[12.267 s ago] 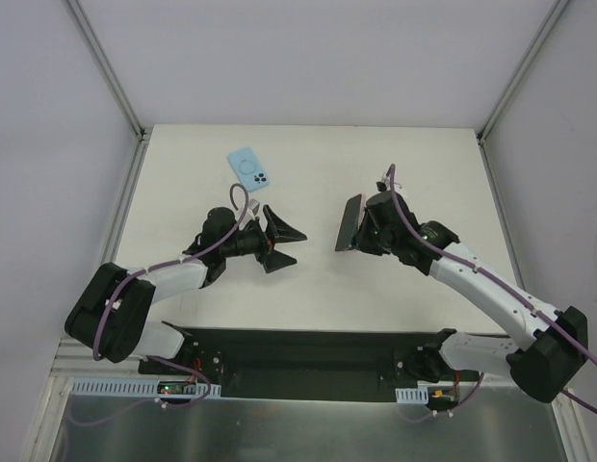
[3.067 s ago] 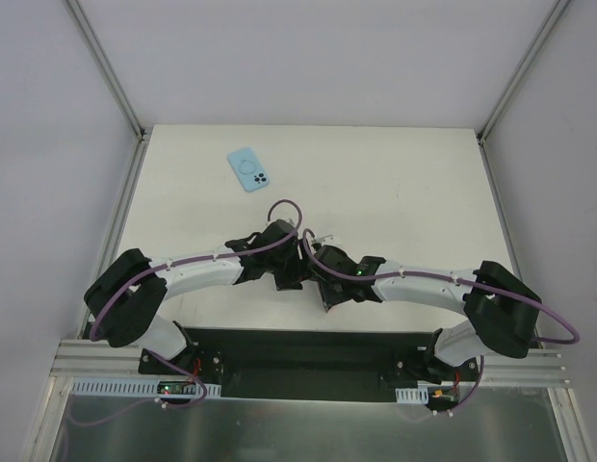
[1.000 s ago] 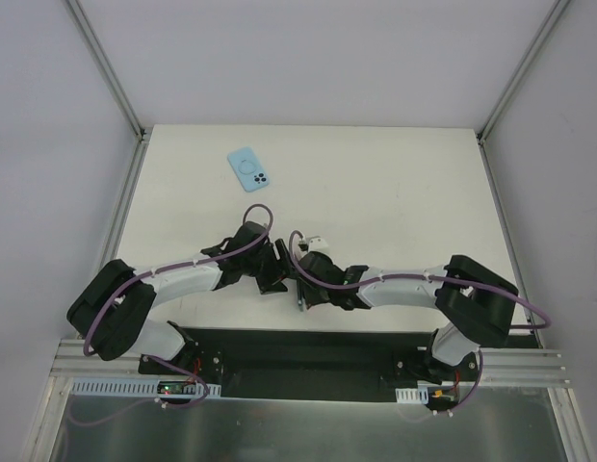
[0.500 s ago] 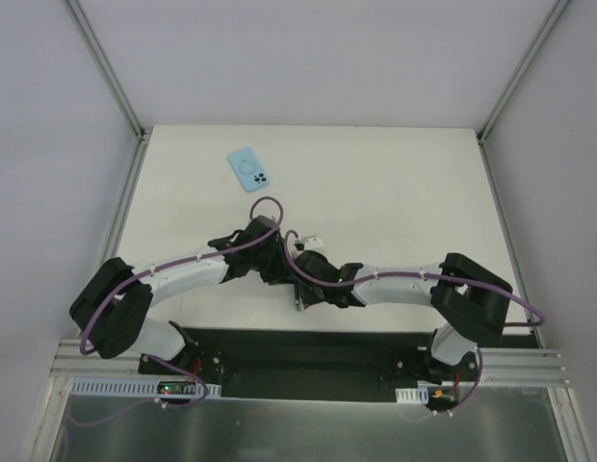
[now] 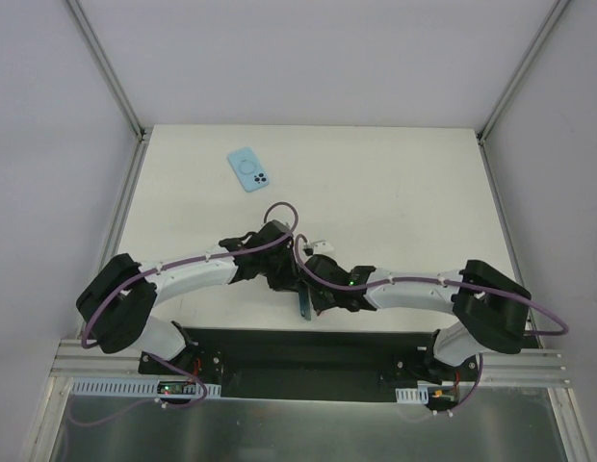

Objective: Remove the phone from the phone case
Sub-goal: Remove the phone case from the phone.

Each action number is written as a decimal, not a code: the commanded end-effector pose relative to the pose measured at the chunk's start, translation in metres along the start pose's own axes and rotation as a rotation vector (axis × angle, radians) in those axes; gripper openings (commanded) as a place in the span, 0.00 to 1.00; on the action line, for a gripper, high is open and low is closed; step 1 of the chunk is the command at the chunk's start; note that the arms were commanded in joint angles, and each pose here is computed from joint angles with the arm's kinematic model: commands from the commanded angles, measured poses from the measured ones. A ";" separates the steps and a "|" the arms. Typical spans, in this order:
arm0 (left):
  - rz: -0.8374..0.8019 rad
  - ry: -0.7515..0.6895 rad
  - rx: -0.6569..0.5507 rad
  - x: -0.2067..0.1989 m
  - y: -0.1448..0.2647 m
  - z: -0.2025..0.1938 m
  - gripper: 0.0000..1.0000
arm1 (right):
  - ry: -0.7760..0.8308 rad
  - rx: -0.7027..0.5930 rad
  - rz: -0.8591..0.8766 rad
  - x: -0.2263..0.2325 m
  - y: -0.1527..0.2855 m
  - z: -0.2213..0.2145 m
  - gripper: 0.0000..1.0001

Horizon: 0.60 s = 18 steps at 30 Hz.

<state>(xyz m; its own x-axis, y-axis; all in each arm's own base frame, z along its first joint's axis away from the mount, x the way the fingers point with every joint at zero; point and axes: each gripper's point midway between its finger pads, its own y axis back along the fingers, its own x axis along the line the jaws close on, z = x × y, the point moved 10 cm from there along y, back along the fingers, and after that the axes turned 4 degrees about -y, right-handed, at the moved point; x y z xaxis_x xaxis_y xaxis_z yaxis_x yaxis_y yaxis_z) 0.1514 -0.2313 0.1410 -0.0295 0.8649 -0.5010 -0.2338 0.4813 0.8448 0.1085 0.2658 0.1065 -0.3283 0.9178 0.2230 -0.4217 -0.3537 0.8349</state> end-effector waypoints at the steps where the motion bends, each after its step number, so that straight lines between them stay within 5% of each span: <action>1: 0.222 -0.016 0.084 0.039 -0.005 -0.020 0.00 | -0.065 -0.034 0.037 -0.010 0.035 0.011 0.01; 18: -0.134 -0.138 -0.018 -0.033 0.057 0.019 0.00 | -0.200 -0.105 -0.074 -0.084 0.055 0.027 0.01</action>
<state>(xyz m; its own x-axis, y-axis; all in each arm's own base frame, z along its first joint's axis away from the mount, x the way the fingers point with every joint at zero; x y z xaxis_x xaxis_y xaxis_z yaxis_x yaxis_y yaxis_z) 0.1430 -0.2225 0.1647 0.0517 0.8749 -0.4815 -0.1712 0.4828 0.8588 0.1309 0.2012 0.1339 -0.1592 0.9548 0.2511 -0.4788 -0.2971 0.8261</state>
